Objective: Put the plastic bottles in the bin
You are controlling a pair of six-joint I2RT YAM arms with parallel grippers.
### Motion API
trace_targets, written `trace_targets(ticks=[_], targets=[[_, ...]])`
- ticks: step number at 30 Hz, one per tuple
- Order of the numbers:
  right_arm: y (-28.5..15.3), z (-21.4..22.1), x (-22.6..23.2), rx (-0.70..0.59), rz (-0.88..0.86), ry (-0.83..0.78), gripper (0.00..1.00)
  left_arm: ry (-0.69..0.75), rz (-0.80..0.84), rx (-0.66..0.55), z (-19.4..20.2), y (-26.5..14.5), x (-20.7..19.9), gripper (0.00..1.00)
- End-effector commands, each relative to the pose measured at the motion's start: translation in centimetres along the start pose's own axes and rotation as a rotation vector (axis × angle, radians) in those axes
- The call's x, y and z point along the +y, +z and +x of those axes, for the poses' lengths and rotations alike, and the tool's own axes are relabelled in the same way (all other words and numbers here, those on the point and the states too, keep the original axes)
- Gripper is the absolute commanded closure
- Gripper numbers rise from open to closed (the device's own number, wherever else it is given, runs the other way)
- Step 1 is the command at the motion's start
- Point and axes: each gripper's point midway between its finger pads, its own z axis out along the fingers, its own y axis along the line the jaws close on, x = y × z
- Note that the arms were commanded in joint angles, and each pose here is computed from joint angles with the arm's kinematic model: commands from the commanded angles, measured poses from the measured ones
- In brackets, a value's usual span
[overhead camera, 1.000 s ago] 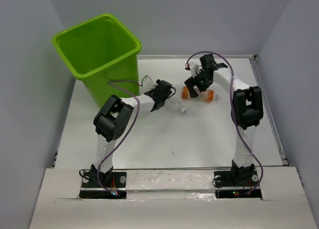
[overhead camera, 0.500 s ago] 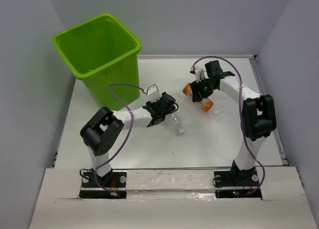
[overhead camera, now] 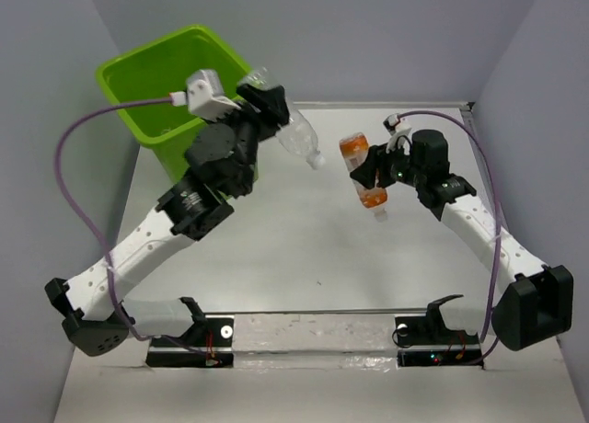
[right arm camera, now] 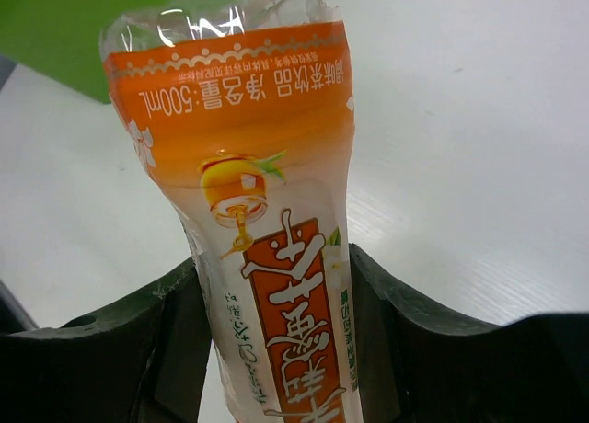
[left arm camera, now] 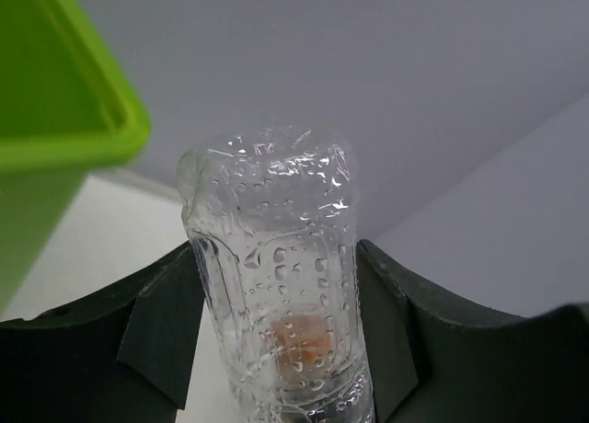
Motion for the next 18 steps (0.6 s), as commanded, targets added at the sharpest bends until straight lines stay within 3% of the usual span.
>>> trace_targets(ticks=[1, 4, 7, 8, 12, 13, 14, 15, 18], targets=[[0.4, -0.7, 7.8, -0.052, -0.219, -0.027, 0.67, 0.165, -0.168, -0.325, -14.7, -0.9, 1.1, 0.59], [0.3, -0.6, 12.3, -0.073, -0.321, -0.068, 0.67, 0.158, -0.215, -0.451, -22.3, 0.3, 2.3, 0.56], [-0.2, -0.9, 16.3, -0.110, -0.436, -0.082, 0.67, 0.238, -0.321, -0.466, -23.9, 3.5, 5.1, 0.55], [-0.3, -0.9, 17.2, -0.115, -0.459, -0.088, 0.67, 0.242, -0.365, -0.529, -26.8, 3.3, 6.2, 0.55], [-0.7, -1.2, 19.7, -0.126, -0.504, -0.112, 0.67, 0.306, -0.497, -0.530, -27.5, 6.8, 11.0, 0.52], [-0.8, -1.2, 20.0, -0.126, -0.511, -0.114, 0.67, 0.307, -0.510, -0.525, -27.2, 7.7, 12.0, 0.42], [-1.1, -1.7, 20.6, -0.136, -0.523, -0.120, 0.67, 0.315, -0.524, -0.501, -26.5, 8.5, 13.3, 0.14], [-1.3, -1.7, 21.2, -0.137, -0.537, -0.125, 0.67, 0.288, -0.501, -0.484, -26.4, 9.3, 14.0, 0.02], [-1.9, -3.1, 22.7, -0.164, -0.570, -0.143, 0.67, 0.265, -0.479, -0.362, -23.7, 10.9, 15.4, 0.01]])
